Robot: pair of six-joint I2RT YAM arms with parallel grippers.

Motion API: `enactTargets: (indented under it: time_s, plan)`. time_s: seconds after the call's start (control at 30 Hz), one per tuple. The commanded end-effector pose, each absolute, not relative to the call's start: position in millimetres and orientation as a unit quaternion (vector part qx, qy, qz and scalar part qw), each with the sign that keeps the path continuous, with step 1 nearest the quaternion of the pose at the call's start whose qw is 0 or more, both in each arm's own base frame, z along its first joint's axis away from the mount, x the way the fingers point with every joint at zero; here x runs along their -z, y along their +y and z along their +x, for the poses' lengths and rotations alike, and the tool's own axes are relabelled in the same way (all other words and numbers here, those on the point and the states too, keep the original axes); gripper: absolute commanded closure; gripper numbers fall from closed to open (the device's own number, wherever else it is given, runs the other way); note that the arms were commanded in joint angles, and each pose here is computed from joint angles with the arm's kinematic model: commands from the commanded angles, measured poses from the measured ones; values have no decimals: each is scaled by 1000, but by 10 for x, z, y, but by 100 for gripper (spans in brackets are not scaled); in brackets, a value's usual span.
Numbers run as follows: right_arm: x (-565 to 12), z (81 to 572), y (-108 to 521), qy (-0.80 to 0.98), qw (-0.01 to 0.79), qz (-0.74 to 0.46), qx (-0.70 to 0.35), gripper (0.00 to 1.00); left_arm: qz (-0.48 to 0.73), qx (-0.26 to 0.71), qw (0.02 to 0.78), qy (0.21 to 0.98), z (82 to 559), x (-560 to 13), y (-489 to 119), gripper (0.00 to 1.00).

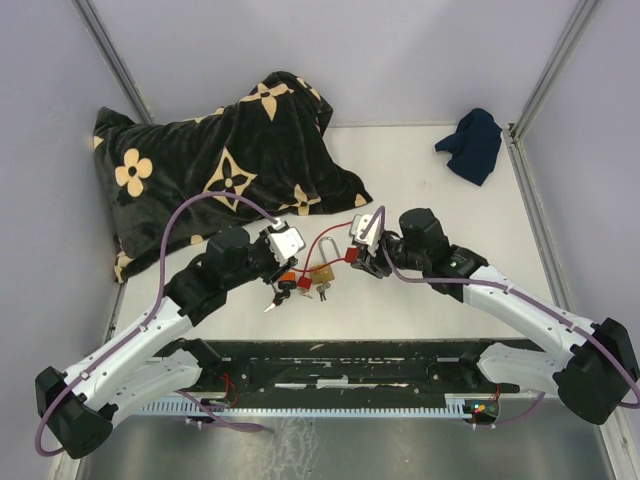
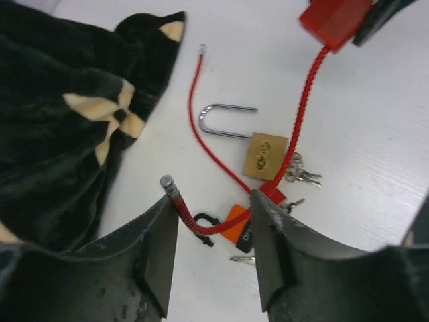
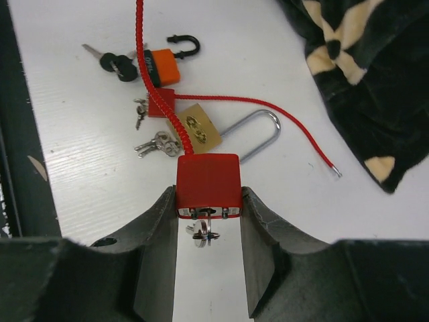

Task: Unlock with the key
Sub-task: Unlock the lock, then place the lock at the center of the board.

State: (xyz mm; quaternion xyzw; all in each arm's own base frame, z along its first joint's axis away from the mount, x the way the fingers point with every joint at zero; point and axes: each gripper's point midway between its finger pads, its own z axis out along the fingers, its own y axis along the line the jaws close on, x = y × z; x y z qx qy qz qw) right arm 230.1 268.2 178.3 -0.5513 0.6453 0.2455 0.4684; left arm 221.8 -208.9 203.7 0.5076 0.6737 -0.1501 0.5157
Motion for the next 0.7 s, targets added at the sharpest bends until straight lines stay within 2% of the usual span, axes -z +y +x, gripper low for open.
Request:
enactTargets:
  time_s: [0.0,0.2,0.33,0.47,0.6,0.67]
  plan:
    - [-2009,2692,2506,701,527,-443,-188,98,347,106,602,711,2591,-2337,-1878,40]
    - [-1858,2898,2185,764,535,-329,-148,98,165,34,666,727,2827,-2711,-1356,27]
    - [-1593,2958,1989,807,512,-266,-126,98,52,36,685,725,2839,-2881,-1035,14]
    - [-1243,2938,1863,844,485,-195,-120,97,-30,41,690,722,2785,-2985,-766,6]
    - [-890,2851,1825,878,442,-133,-128,86,-92,44,679,727,2678,-3008,-575,3]
    - [-790,2814,1803,889,425,-115,-127,72,-116,49,664,737,2616,-2950,-532,1]
